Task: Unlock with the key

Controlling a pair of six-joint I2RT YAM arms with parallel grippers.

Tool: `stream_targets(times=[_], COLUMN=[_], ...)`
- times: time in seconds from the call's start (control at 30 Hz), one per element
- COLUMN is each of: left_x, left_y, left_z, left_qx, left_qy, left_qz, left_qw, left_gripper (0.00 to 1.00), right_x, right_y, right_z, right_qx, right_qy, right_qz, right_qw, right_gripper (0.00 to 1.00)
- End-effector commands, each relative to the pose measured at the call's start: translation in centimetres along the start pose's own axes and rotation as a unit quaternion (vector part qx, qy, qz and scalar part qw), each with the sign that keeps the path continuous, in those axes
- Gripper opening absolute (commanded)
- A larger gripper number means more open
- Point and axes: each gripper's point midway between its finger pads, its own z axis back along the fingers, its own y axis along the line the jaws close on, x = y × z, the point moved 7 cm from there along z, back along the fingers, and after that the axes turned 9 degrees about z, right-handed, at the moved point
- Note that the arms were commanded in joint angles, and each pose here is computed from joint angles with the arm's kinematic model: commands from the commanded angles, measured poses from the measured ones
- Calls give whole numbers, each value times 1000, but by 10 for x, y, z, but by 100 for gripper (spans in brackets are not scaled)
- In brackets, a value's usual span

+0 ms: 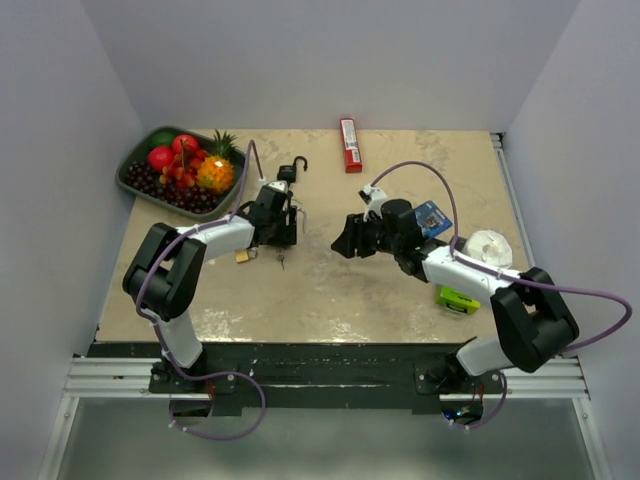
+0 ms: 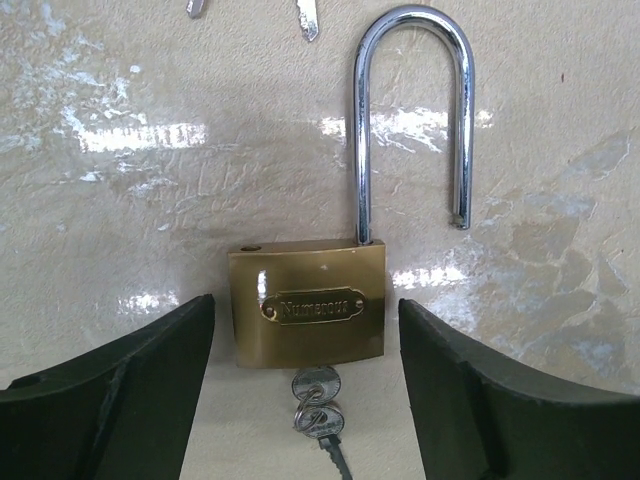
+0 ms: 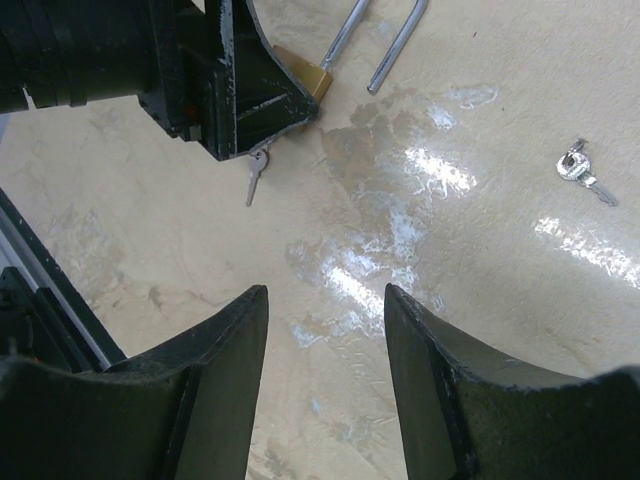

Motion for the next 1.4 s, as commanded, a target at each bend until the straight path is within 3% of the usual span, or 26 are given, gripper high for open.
stream_targets(times=[0.0, 0.2, 0.43, 0.53, 0.63, 0.77, 1.17, 1.37], left_x=[22, 43, 82, 84, 72, 65, 25, 9], left_y=[-14, -27, -45, -37, -13, 25, 57, 71], left_z=[10, 31, 101, 122, 118, 95, 43, 25], left_qx=[-19, -52, -141, -136, -109, -117, -110, -62], left_qy=[-34, -74, -163, -172, -143, -92, -49, -29], left_qz=[-16, -26, -46, -63, -66, -9, 39, 47], left_qw=[999, 996, 975, 974, 982, 989, 992, 997], left_gripper=[81, 95, 99, 99, 100, 99, 99, 99], right_x=[12, 26, 42, 45, 50, 49, 39, 38], right_y=[0, -3, -15, -18, -17, -12, -11, -11], right_z=[11, 23, 35, 33, 30, 23, 28, 33], right_qx=[-20, -62, -148, -163, -157, -133, -126, -128], right_qy=[-26, -37, -42, -39, -44, -45, -43, -45], right_qz=[18, 32, 52, 53, 50, 40, 38, 43], right_qw=[999, 997, 987, 984, 985, 989, 990, 990], right_gripper=[54, 54, 54, 54, 53, 53, 53, 53])
